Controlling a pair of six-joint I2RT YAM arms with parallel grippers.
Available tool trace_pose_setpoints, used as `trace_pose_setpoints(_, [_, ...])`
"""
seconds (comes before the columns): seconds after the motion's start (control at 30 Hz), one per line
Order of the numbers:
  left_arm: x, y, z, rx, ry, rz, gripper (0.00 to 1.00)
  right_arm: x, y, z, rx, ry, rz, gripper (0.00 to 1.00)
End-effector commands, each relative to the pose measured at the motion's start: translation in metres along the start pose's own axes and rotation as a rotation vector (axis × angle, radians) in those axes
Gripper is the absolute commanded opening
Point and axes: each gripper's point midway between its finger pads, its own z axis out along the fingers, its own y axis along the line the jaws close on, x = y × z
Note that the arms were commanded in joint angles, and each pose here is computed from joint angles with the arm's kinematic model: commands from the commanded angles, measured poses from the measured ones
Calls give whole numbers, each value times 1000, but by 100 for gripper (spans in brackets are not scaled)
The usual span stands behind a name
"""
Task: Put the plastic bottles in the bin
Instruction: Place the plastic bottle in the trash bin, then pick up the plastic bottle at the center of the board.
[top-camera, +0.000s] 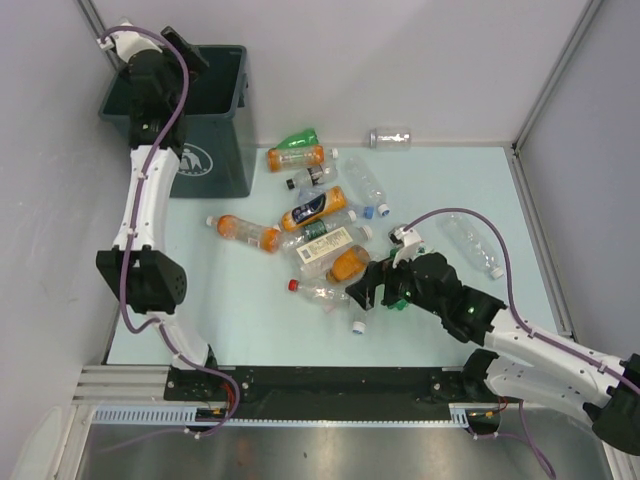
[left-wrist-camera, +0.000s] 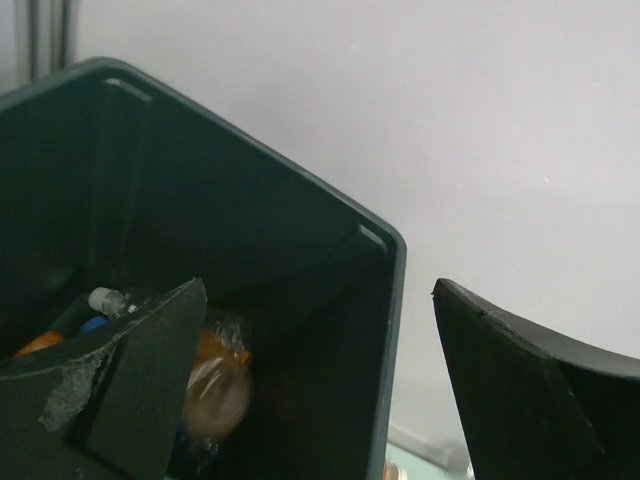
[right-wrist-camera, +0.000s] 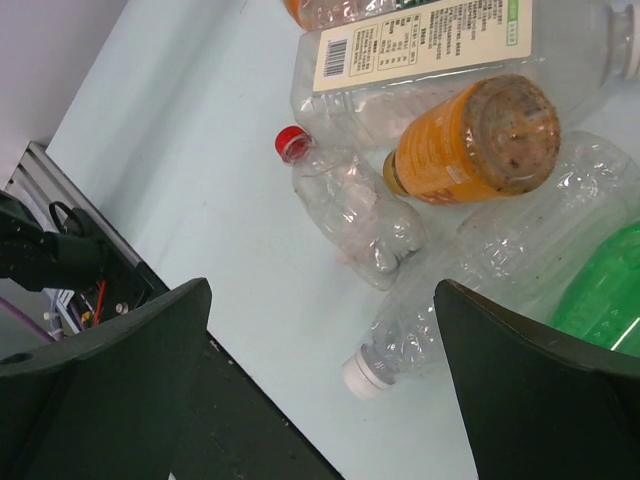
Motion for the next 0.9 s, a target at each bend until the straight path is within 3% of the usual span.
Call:
trace_pose_setpoints(0.0, [-31,-28,-30,145,-49,-19,100,-8,-1,-2,-9,-25,18,100])
trace_pose_setpoints(0.1, [-36,-38,-46,213,-50,-15,100,-14,-16,-5,72,-60,42,100])
trace_pose_setpoints(0.23, [-26,-64,-75,390,32,11,100,-19,-39,-11,188,-98,102,100])
trace_pose_setpoints(0.43, [-3,-67,-128,511,149,21,100,-11,-75,-22,372,-109,211,98])
trace_pose_setpoints(0.73, [74,-34,-209,582,422,23,100,24,-117,-35,624,-43,297,96])
trace_pose_setpoints(0.87, [132,-11,-260,662,604,36,100,32,-123,-30,650,-31,312,95])
